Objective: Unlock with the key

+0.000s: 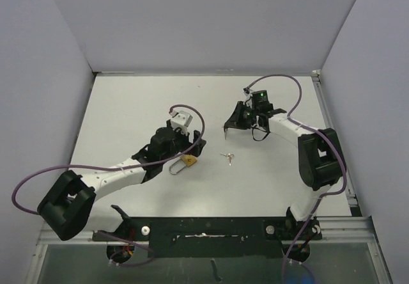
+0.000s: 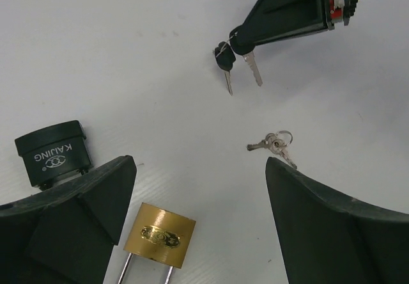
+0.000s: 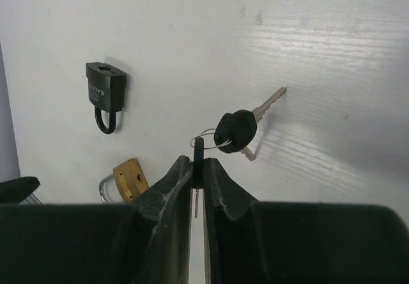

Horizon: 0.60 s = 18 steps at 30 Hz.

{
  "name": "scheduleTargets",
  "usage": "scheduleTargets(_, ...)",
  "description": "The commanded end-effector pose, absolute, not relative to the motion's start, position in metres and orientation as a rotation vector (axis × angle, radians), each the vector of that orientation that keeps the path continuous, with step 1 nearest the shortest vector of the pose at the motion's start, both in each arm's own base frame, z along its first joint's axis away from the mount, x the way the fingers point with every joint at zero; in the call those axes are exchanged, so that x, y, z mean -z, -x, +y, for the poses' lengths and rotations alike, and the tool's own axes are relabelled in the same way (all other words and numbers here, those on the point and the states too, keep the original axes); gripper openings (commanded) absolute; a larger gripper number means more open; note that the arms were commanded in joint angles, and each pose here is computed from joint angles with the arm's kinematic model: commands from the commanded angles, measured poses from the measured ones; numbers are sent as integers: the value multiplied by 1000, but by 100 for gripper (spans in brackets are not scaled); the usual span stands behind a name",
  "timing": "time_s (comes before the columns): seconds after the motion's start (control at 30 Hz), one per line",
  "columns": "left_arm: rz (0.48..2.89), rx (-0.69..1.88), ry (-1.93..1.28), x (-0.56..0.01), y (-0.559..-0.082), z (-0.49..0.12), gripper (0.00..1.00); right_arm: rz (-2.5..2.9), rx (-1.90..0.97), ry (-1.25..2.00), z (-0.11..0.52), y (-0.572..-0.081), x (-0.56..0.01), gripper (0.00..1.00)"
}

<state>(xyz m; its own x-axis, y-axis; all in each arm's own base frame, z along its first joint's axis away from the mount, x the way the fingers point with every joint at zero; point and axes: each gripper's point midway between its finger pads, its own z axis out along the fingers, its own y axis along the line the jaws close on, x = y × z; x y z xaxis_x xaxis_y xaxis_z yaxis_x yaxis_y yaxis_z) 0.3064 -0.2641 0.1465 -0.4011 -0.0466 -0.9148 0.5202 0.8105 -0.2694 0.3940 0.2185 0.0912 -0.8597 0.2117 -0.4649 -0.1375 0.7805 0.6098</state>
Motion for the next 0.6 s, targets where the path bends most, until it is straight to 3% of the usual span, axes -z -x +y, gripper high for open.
scheduleTargets(0.0,1750,559,-414,-172,-316,-285,79,2361,-904,-136,236,-401,-135,0)
scheduleTargets(0.27,1722,405,-500,-161,-320,-311,52,2403,-857,-178,247,-394,-137,0)
scheduleTargets(0.57,1673,305,-586,-150,-320,-337,44,2417,-862,-188,250,-389,-138,0)
